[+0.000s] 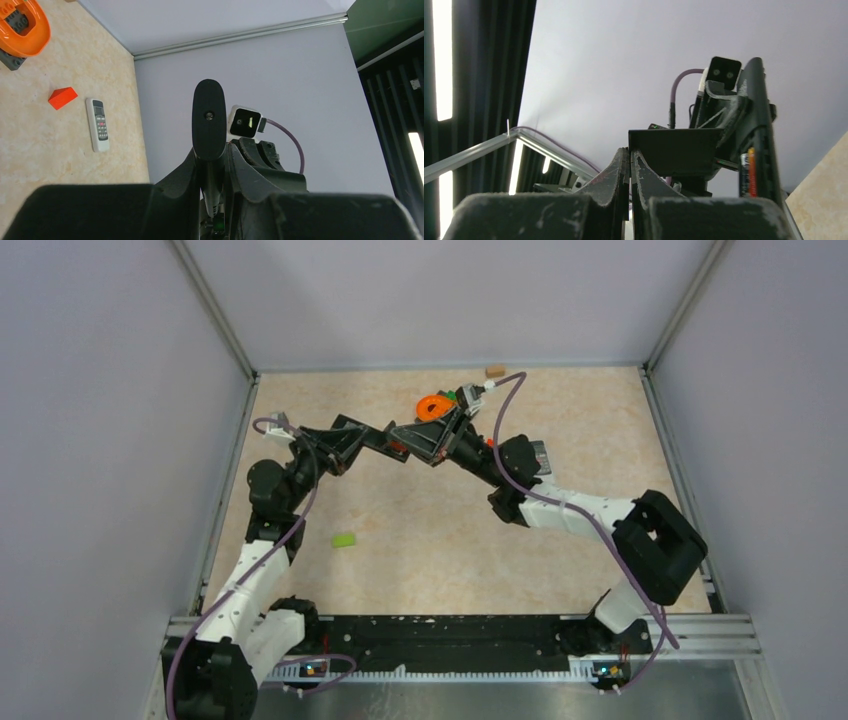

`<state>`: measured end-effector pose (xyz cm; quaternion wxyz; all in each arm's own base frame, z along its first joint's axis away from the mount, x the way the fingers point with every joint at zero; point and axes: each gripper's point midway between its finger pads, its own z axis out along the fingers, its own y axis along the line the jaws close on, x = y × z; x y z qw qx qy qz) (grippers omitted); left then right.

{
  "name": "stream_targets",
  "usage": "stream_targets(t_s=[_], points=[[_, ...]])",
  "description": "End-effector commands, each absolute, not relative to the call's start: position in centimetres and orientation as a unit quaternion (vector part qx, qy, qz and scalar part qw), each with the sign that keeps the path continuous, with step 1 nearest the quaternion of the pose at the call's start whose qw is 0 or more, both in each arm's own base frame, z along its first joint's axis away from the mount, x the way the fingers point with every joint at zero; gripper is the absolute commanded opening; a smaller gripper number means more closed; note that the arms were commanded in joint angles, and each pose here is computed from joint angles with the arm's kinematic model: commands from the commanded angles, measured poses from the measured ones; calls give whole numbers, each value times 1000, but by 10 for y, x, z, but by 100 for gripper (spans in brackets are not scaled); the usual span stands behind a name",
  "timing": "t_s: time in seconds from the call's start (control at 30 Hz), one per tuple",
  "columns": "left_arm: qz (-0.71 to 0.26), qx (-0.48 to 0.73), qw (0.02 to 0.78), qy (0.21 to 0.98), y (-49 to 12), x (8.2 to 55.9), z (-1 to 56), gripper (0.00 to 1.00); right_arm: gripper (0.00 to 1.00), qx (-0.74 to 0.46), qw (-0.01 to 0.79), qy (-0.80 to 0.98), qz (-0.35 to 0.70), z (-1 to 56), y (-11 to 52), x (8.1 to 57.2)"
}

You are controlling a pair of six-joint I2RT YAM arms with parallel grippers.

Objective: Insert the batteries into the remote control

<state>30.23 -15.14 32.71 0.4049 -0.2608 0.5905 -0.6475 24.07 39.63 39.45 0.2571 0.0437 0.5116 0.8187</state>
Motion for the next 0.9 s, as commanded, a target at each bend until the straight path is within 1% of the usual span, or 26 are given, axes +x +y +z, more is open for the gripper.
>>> stream_targets(t_s=[0.0, 0.37, 0.8, 0.87], points=[[-668, -237, 422, 565, -152, 294, 346, 0, 0, 33, 260, 478, 839, 416, 398, 235], [-673, -242, 417, 561, -151, 289, 348, 0, 0, 39, 254, 468, 845, 409, 401, 239], [-692, -244, 409, 543, -151, 286, 359, 0, 0, 68, 242, 490, 835, 387, 402, 245], [-691, -245, 410, 543, -150, 287, 358, 0, 1, 77, 240, 498, 830, 380, 402, 246]])
